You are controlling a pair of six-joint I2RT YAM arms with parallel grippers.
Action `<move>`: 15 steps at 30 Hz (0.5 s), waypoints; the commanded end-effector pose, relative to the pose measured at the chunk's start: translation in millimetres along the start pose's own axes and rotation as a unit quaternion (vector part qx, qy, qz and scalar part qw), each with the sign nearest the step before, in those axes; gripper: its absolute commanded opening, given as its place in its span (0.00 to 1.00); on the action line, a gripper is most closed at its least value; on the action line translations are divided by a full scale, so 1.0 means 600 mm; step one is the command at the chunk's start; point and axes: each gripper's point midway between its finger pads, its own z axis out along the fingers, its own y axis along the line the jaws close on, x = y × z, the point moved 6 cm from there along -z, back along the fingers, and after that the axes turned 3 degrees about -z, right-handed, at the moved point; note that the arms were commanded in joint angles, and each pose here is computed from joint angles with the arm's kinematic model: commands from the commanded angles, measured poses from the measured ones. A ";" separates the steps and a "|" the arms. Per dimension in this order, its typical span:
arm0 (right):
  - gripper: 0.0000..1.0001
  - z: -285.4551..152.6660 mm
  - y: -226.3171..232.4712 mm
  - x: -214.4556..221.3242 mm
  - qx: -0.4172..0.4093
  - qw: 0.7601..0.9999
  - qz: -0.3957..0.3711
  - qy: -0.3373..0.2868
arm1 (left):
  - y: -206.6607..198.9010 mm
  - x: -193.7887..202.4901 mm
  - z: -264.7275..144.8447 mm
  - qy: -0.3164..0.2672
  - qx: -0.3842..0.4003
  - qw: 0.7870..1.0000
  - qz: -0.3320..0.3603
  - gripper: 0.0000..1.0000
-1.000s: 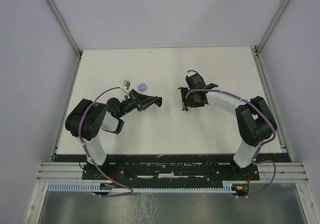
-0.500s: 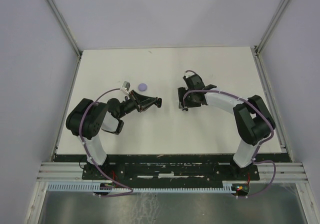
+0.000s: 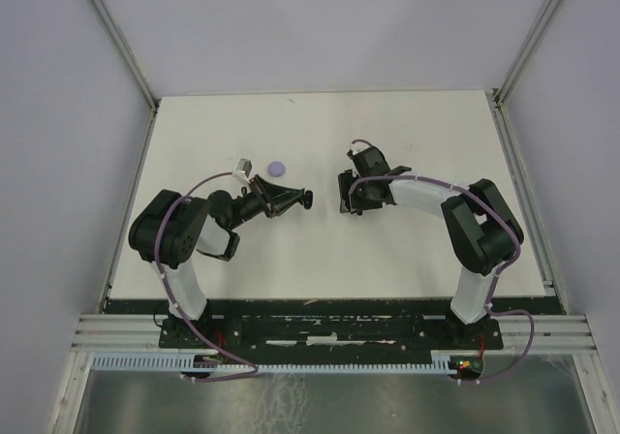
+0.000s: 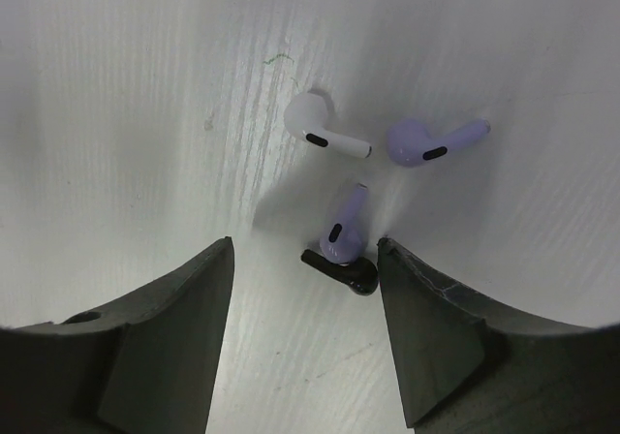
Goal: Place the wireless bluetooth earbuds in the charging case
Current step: Pick up the earbud from the center of the board.
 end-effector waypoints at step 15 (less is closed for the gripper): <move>0.69 0.011 0.049 0.031 -0.025 0.999 -0.038 0.017 | -0.036 -0.002 -0.008 0.000 0.067 0.997 0.048 0.03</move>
